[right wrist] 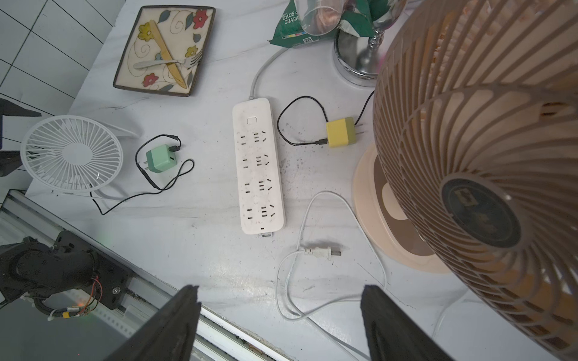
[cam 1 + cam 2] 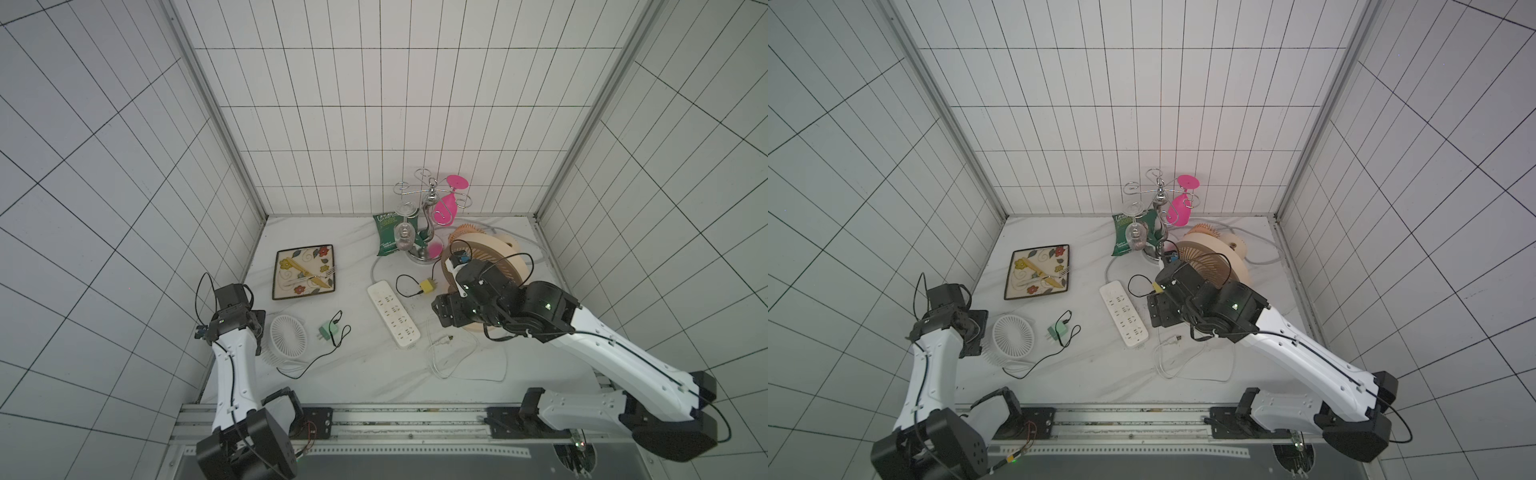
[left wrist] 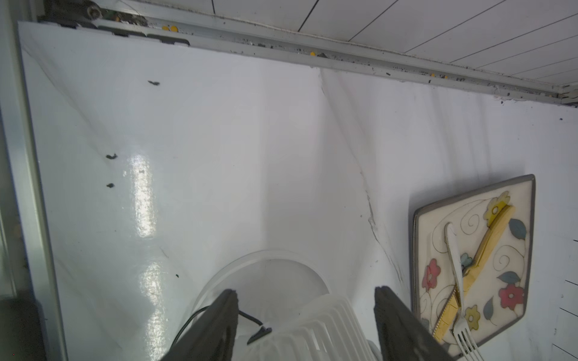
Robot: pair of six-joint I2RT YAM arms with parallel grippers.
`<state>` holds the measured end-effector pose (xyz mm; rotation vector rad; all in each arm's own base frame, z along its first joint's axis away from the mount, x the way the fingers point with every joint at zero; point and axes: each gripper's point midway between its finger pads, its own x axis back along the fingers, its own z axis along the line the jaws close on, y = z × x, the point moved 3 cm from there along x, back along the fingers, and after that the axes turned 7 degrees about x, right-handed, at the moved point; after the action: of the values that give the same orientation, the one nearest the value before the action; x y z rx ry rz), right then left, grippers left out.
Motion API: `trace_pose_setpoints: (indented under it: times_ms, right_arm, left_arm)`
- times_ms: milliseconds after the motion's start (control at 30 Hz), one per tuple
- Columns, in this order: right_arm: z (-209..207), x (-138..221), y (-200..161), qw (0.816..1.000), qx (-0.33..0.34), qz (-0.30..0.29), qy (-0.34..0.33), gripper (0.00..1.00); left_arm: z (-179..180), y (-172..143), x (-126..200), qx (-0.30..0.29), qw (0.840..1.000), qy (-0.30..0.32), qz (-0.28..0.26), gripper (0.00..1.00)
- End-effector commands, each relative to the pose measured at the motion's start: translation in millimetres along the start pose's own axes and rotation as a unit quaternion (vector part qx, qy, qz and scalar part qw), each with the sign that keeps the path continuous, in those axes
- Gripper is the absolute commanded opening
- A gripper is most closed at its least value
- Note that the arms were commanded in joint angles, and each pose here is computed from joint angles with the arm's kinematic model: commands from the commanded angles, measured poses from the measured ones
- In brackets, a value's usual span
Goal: Unplug the desk fan from the power strip
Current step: Move the fan to the center of the board.
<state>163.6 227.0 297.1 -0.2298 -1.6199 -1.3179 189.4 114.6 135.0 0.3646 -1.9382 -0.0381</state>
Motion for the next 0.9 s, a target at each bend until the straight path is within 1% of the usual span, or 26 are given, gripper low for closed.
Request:
trace_pose_setpoints:
  times_ms: [0, 33, 100, 267, 467, 533, 600, 633, 767, 867]
  right_arm:
    - [-5, -1, -10, 1.000, 0.006, 0.018, -0.002, 0.84]
    - [-6, -1, -11, 1.000, 0.005, 0.018, -0.002, 0.84]
    - [-8, 0, -12, 1.000, 0.001, 0.016, -0.004, 0.84]
    - [-22, 9, -15, 0.999, -0.022, -0.005, -0.028, 0.84]
    - [-53, 24, -27, 0.994, -0.065, -0.009, -0.088, 0.83]
    - [-63, 31, -30, 0.991, -0.080, -0.014, -0.106, 0.83]
    - [-73, 40, -32, 0.988, -0.097, -0.018, -0.123, 0.83]
    - [-78, 46, -33, 0.986, -0.105, -0.021, -0.131, 0.83]
    - [-103, 75, -27, 0.974, -0.135, -0.042, -0.178, 0.83]
    - [-125, 103, -14, 0.961, -0.153, -0.049, -0.224, 0.83]
  left_arm:
    - [-3, -22, -8, 0.009, 0.997, -0.025, 0.071, 0.68]
    - [-2, -29, -12, 0.010, 0.996, -0.024, 0.090, 0.67]
    - [-3, -40, -17, 0.001, 0.994, -0.025, 0.108, 0.66]
    - [-25, -74, -14, -0.059, 0.990, -0.049, 0.118, 0.65]
    - [-46, -120, -15, -0.124, 0.980, -0.047, 0.149, 0.65]
    - [-51, -129, -13, -0.137, 0.978, -0.048, 0.153, 0.65]
    - [-56, -128, -10, -0.146, 0.977, -0.051, 0.147, 0.65]
    - [-60, -125, -7, -0.153, 0.977, -0.056, 0.139, 0.67]
    - [-80, -106, 10, -0.187, 0.974, -0.077, 0.098, 0.80]
    - [-99, -86, 27, -0.199, 0.973, -0.103, 0.051, 0.89]
